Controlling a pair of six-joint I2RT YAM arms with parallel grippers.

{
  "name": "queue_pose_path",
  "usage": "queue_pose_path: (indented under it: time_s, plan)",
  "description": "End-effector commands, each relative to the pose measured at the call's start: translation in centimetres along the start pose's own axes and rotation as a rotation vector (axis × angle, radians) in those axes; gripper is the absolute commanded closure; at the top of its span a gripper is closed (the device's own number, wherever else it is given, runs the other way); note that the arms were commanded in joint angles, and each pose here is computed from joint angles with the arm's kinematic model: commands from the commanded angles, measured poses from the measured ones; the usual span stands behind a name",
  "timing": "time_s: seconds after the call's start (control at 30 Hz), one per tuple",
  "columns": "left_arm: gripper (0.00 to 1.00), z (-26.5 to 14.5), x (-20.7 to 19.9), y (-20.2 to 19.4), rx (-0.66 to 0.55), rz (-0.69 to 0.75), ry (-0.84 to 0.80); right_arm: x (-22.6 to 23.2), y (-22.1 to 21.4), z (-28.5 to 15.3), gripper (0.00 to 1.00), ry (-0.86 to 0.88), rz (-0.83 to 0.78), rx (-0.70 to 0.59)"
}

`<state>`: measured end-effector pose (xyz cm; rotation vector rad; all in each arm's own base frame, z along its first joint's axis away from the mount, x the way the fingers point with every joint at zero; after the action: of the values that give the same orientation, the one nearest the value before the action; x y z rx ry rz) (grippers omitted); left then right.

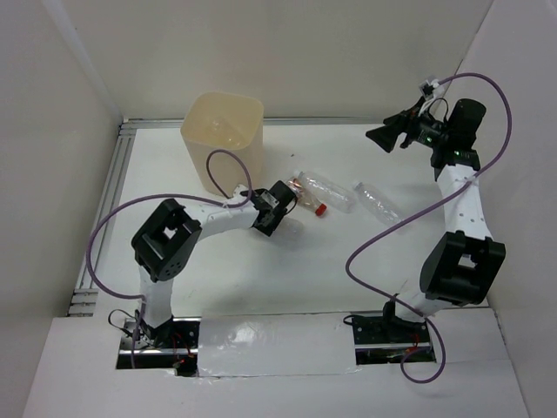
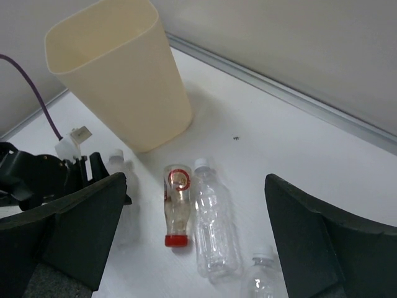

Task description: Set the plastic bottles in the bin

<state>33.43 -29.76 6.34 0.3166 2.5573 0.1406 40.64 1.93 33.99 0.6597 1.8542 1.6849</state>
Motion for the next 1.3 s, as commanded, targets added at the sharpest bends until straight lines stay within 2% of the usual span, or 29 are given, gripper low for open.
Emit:
queue_pose_path:
  time_s: [0.0,0.03,0.07,0.1,0.13,0.17,0.2,0.23,0.3,0.33,0.4,0.43,0.47,0.53,0.57,0.63,0.67,0.73,0.8,0.87,0.97,1.03,1.1,1.13,1.17,1.23,1.27]
  plan:
    - [0.5,-1.1,2.9,0.5,-0.004,0.128,0.038,1.2,-0.4,-1.2,0.03,0.02,0.026,0.048]
    - [0.65,-2.7,3.6,0.1,0.014,0.226,0.0,0.5,-1.2,-1.4,0.03,0.005,0.021,0.069]
    - [0.73,-3.7,3.9,-0.1,0.032,0.269,-0.028,0.2,-2.1,-1.9,0.05,-0.013,0.061,0.102]
    - [0.75,-4.9,3.4,-0.8,0.066,0.315,-0.1,-0.1,-2.6,-2.0,0.06,-0.036,0.064,0.122]
    - [0.82,-6.1,4.9,-1.6,0.091,0.473,-0.136,-0.6,-3.0,-2.5,0.06,-0.057,0.042,0.138]
    - [0.86,-8.8,4.2,-1.8,0.124,0.517,-0.219,-1.2,-3.9,-2.9,0.06,-0.084,0.053,0.165]
    - [0.89,-10.3,4.1,-2.3,0.145,0.581,-0.277,-1.2,-4.9,-3.2,0.06,-0.105,0.079,0.202]
    - [0.9,-12.5,4.1,-3.6,0.176,0.709,-0.383,-1.8,-6.0,-3.8,0.06,-0.15,0.07,0.243]
    - [0.9,-16.6,2.7,-3.9,0.223,0.772,-0.534,-1.6,-8.2,-4.2,0.06,-0.155,0.094,0.304]
    - [0.9,-17.9,2.4,-4.3,0.244,0.861,-0.604,-1.9,-9.3,-4.6,0.05,-0.18,0.064,0.347]
    - [0.9,-21.9,-1.2,-4.6,0.249,0.872,-0.782,-1.5,-11.1,-5.3,0.02,-0.195,0.065,0.402]
    - [0.91,-22.8,-2.9,-3.9,0.197,0.928,-0.837,-2.0,-11.9,-5.9,0.0,-0.23,0.037,0.459]
    - [0.91,-25.8,-6.0,-3.2,0.166,0.899,-0.924,-1.8,-13.0,-5.8,0.0,-0.209,0.041,0.503]
    - [0.91,-25.7,-10.2,-1.2,0.04,0.914,-0.948,-1.5,-14.6,-6.6,0.0,-0.201,0.083,0.591]
    - [0.91,-27.6,-13.0,0.2,-0.014,0.872,-0.995,-1.4,-15.2,-6.6,0.0,-0.188,0.093,0.605]
    - [0.91,-28.5,-16.6,2.7,-0.107,0.809,-1.042,-1.2,-16.4,-7.0,0.0,-0.195,0.097,0.638]
    - [0.91,-28.9,-19.4,5.2,-0.176,0.759,-1.057,-1.1,-16.4,-7.3,0.0,-0.203,0.072,0.642]
    - [0.9,-29.6,-22.0,8.0,-0.259,0.692,-1.073,-0.6,-16.5,-7.6,0.0,-0.215,0.035,0.637]
    - [0.89,-29.8,-24.2,12.5,-0.417,0.634,-1.044,-0.3,-16.4,-8.3,0.0,-0.232,0.017,0.638]
    - [0.89,-28.1,-25.3,17.1,-0.555,0.576,-0.965,-0.3,-16.7,-8.4,0.0,-0.243,0.008,0.642]
    - [0.84,-25.8,-25.5,22.2,-0.657,0.488,-0.901,-0.3,-17.5,-8.7,0.0,-0.25,0.006,0.664]
    - [0.81,-23.6,-25.3,23.0,-0.713,0.519,-0.822,0.0,-18.2,-8.9,0.0,-0.246,0.009,0.683]
    - [0.73,-22.8,-25.4,24.6,-0.807,0.54,-0.729,-0.1,-18.6,-9.0,0.0,-0.248,0.005,0.697]
    - [0.66,-21.8,-25.3,24.6,-0.821,0.565,-0.696,-0.2,-18.9,-9.0,0.0,-0.243,0.014,0.703]
    - [0.47,-20.0,-25.4,24.9,-0.838,0.592,-0.648,-0.4,-19.1,-9.2,0.0,-0.259,0.011,0.721]
    - [0.3,-18.8,-25.4,25.5,-0.855,0.618,-0.584,-0.8,-19.9,-9.2,0.0,-0.26,0.025,0.742]
    - [0.17,-18.2,-25.4,25.4,-0.853,0.631,-0.557,-1.0,-20.2,-9.0,0.0,-0.266,0.015,0.76]
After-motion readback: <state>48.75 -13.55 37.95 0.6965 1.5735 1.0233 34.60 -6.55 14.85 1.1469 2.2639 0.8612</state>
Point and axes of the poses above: each gripper's point midway between its finger pads, its own z axis out along the fingers, its own x axis along the line the jaws close on, y = z × x, the point moved 3 cm from there along -z, back along the fingers, and after that the axes turned 15 degrees about -z, right-handed, at the moved point
